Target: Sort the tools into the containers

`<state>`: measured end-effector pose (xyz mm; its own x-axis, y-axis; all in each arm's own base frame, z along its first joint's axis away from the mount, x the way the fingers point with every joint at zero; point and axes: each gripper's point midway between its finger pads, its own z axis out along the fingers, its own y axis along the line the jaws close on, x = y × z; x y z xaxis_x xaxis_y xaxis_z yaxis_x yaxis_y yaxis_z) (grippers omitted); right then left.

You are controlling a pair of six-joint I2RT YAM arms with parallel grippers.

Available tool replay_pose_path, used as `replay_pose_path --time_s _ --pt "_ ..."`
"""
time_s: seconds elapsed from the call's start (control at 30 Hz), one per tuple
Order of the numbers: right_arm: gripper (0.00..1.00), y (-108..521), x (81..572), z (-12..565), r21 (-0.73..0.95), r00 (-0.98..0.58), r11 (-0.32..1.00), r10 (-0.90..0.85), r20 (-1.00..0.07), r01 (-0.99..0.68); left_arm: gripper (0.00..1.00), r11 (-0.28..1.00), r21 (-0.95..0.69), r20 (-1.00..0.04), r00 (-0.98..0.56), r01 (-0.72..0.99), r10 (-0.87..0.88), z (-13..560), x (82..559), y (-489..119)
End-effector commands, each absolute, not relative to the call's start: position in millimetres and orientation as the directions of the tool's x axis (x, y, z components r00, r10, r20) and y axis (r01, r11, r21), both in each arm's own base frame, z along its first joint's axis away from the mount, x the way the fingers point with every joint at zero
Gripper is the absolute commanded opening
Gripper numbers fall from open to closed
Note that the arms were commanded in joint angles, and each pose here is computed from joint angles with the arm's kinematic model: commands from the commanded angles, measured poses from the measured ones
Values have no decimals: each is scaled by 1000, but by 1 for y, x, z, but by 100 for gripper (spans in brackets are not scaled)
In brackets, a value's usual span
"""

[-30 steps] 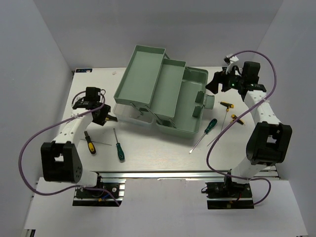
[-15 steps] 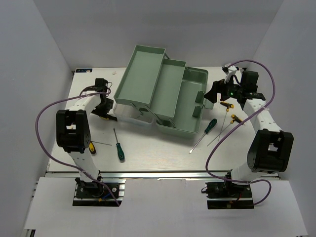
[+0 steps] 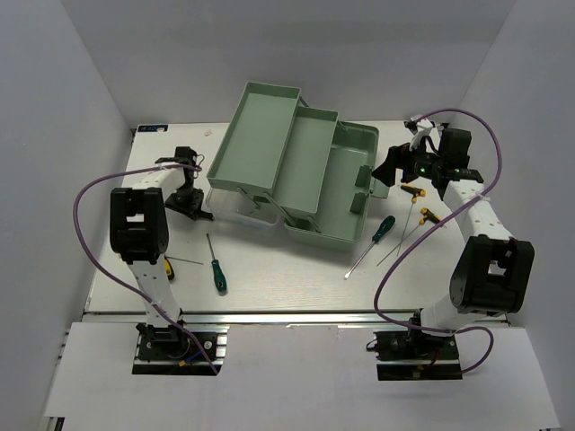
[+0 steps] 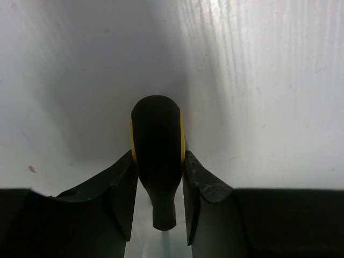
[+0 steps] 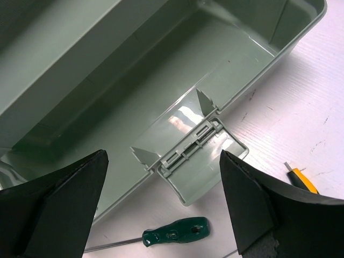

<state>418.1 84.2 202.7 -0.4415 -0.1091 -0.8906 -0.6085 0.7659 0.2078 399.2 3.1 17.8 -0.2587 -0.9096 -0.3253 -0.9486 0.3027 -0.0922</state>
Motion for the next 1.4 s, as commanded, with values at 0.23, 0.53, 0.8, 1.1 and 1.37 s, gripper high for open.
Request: replay_pose_path --time_s 0.23,0.53,0.8,1.1,1.37 --pt "89 77 420 224 163 -390 784 -109 -914 -600 0 290 18 -359 -277 -957 -891 12 388 44" --pt "89 77 418 222 184 -404 782 -92 -910 -595 0 263 -145 -642 -111 -954 -758 138 395 92" --pt "89 79 417 222 201 -409 771 -84 -909 -605 0 315 -318 -701 -2 -895 -713 220 372 95" --pt "88 80 416 224 198 -404 767 -86 -911 -611 0 694 -517 -811 25 -501 -585 366 336 58" --pt "87 81 414 223 205 -408 762 -84 -909 -614 0 881 -453 -887 -29 -136 -461 464 335 8"
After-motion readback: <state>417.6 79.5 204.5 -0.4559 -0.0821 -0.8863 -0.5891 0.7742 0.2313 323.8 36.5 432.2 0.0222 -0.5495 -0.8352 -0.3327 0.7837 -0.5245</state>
